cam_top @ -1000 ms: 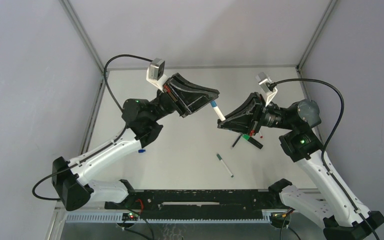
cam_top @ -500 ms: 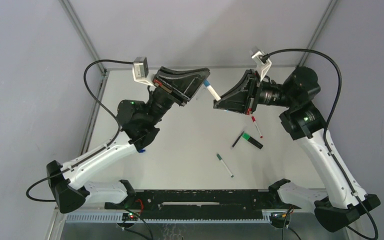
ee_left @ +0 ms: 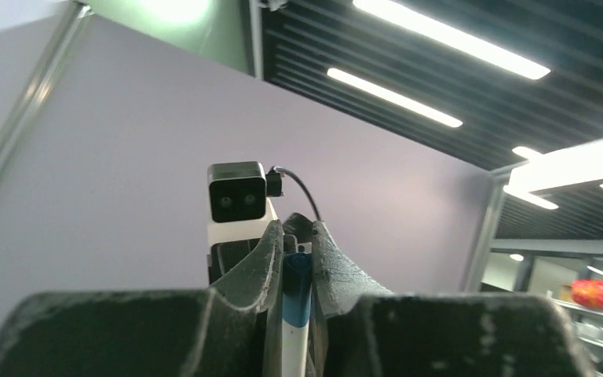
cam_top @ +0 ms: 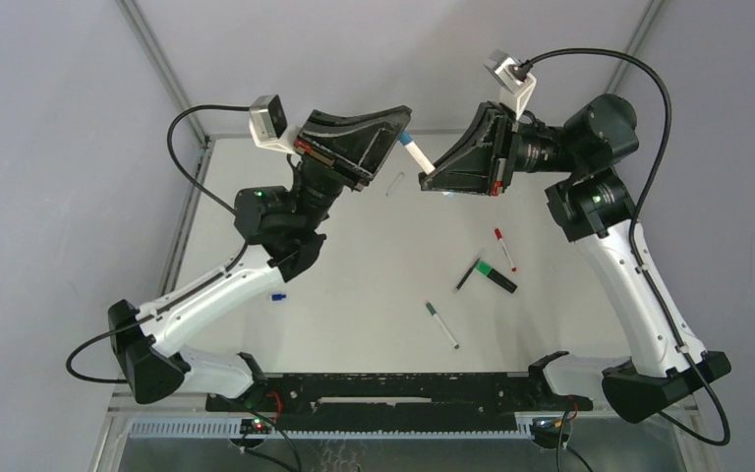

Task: Insert the pens into the pen caps
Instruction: Press the pen cap onto the pen, then place the pen at the center of the board.

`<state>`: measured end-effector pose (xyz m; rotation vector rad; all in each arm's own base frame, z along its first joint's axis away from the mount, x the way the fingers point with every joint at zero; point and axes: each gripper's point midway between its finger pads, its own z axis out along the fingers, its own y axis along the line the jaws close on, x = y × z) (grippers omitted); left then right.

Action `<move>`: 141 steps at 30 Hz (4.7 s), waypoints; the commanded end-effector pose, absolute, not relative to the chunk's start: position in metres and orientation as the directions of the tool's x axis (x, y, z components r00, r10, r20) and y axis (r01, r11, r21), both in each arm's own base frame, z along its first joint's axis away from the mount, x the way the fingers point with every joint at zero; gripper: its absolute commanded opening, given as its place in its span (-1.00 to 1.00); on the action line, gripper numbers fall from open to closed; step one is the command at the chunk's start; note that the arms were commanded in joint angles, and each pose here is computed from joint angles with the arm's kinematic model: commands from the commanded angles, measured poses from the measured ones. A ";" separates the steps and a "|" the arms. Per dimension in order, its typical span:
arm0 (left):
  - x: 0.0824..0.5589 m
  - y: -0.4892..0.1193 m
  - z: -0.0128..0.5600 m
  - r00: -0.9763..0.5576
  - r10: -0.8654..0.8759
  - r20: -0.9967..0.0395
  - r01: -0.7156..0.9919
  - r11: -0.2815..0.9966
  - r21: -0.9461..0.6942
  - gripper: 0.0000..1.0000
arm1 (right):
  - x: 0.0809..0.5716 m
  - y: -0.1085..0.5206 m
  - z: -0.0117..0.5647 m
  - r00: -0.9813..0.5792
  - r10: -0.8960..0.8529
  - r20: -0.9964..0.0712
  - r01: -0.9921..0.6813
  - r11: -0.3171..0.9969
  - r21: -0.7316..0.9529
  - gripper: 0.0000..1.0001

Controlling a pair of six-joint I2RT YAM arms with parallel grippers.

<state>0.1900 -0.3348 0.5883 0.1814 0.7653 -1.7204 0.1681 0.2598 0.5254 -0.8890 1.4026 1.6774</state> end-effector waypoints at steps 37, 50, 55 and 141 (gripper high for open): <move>0.184 -0.396 0.466 -0.591 -0.483 -0.646 0.759 -0.063 -0.648 -0.29 | 0.217 0.242 0.472 -0.269 0.264 -0.926 -0.928 0.185 0.322 -1.00; 0.185 -0.347 0.424 -0.437 -0.444 -0.782 0.803 0.200 -0.562 0.65 | 0.205 0.215 0.414 -0.295 0.213 -0.932 -0.913 0.227 0.341 -1.00; 0.197 -0.320 0.382 -0.360 -0.314 -0.879 0.768 0.435 -0.470 0.69 | 0.204 0.203 0.395 -0.261 0.187 -0.947 -0.910 0.280 0.306 -1.00; 0.504 -0.284 0.169 -0.721 -0.323 -0.613 0.090 0.834 -0.545 0.00 | 0.309 0.041 0.124 -0.743 -0.030 -0.669 -0.416 0.804 0.426 -0.31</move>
